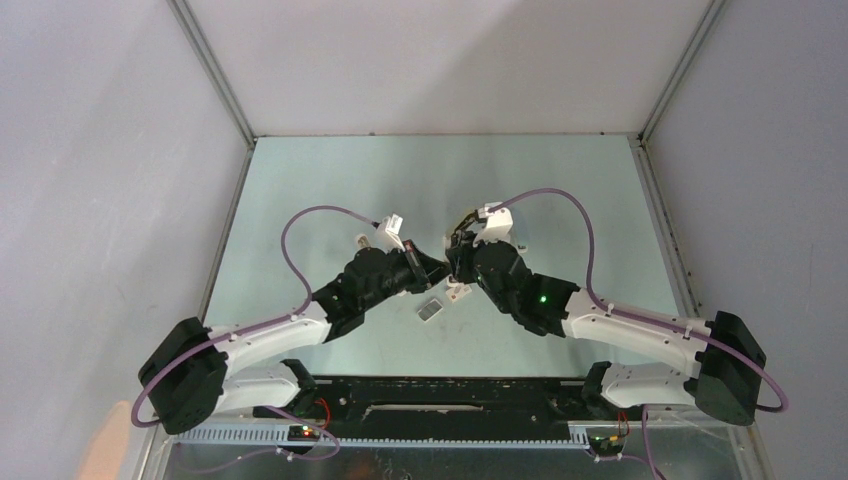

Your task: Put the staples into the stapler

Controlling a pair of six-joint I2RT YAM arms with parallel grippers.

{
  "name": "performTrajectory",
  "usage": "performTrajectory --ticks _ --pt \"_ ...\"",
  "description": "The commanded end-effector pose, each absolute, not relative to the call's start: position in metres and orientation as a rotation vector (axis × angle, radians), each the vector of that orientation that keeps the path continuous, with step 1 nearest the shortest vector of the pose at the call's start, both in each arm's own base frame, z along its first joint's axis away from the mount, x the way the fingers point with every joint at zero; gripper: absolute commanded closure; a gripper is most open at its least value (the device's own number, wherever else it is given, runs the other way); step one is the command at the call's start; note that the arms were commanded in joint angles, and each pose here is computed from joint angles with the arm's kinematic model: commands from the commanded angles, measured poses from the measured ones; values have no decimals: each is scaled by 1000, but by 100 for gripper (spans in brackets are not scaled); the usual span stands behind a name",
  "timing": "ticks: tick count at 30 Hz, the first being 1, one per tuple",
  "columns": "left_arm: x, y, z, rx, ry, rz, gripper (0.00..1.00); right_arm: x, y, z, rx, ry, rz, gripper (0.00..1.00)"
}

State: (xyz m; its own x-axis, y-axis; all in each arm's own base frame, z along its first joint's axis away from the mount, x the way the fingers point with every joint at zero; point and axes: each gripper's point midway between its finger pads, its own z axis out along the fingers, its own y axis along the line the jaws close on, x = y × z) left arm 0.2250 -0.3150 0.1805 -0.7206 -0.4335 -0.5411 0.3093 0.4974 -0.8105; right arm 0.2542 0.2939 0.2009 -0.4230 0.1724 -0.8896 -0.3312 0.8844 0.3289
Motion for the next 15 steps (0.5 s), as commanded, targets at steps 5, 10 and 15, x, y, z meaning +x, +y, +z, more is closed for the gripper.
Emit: performTrajectory --ticks 5,10,15 --pt "227 -313 201 -50 1912 -1285 66 261 300 226 -206 1863 563 94" --pt "229 -285 183 -56 1958 -1145 39 272 299 226 -299 1879 539 96" --pt "232 -223 179 -56 1980 -846 17 290 304 208 -415 1910 501 98"
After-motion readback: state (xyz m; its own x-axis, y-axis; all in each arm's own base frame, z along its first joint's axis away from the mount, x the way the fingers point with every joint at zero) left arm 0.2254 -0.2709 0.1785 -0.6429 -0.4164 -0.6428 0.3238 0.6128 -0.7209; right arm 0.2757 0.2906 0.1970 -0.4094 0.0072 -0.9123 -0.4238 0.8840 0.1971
